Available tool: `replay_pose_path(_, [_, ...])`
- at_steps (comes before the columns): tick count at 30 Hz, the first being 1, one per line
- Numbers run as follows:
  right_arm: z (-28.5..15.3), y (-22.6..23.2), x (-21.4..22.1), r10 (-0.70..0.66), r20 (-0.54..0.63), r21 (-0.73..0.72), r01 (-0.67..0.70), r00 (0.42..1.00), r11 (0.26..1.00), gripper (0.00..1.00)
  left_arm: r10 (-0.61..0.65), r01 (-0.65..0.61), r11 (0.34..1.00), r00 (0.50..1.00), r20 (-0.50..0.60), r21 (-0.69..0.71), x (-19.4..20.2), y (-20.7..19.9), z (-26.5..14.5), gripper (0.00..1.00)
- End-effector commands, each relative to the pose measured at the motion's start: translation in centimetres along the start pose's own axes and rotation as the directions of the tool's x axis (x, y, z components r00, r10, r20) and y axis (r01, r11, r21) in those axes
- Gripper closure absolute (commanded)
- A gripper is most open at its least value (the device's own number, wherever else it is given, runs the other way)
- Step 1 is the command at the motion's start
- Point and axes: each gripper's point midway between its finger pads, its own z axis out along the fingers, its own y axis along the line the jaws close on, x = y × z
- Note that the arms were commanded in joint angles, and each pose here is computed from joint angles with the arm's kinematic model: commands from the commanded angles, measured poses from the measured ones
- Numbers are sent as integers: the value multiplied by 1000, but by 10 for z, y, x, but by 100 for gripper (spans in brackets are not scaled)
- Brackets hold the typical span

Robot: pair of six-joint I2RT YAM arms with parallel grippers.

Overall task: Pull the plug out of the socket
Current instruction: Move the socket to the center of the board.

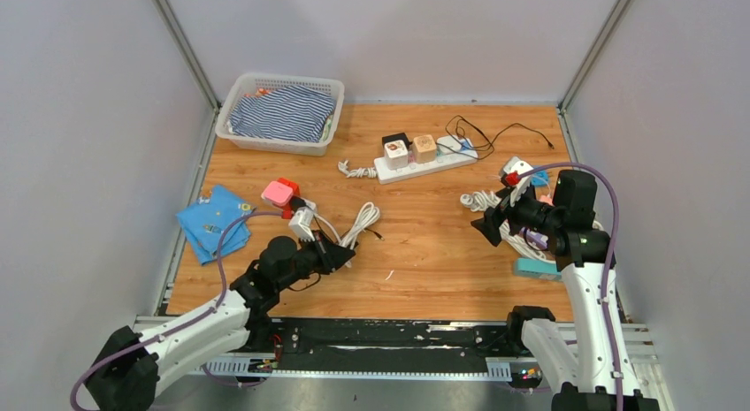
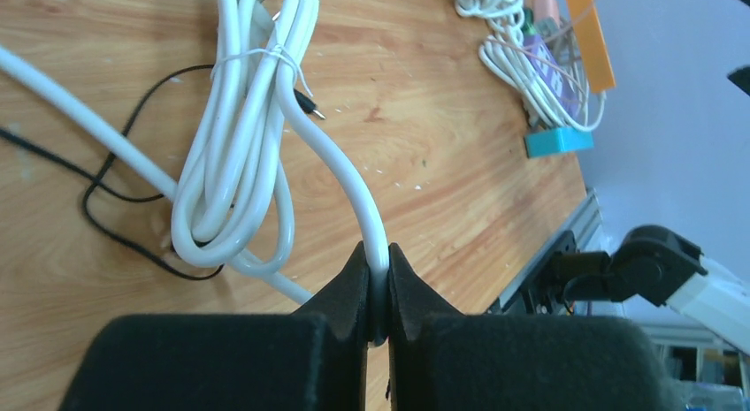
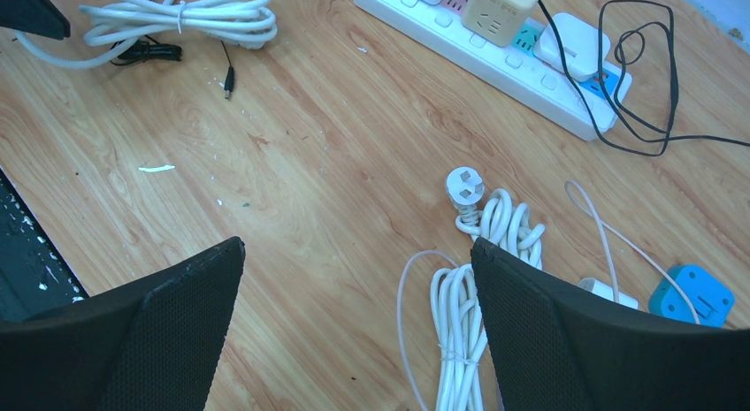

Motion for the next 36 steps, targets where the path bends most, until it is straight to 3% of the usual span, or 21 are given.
replay_pose_path(1, [4, 6, 6, -6, -8, -24, 5, 1000, 1000, 0, 22, -24, 998, 999, 30, 63, -10, -37, 6, 100])
replay_pose_path(26, [1, 2, 6, -12, -18, 7, 13, 1000, 1000, 0, 202, -173, 965, 970, -135, 199, 55, -147, 74, 100])
replay_pose_path(36, [-6, -28, 10, 27, -61, 180, -16, 998, 984, 0, 245, -186, 941, 951, -187, 284, 80, -185, 112, 100])
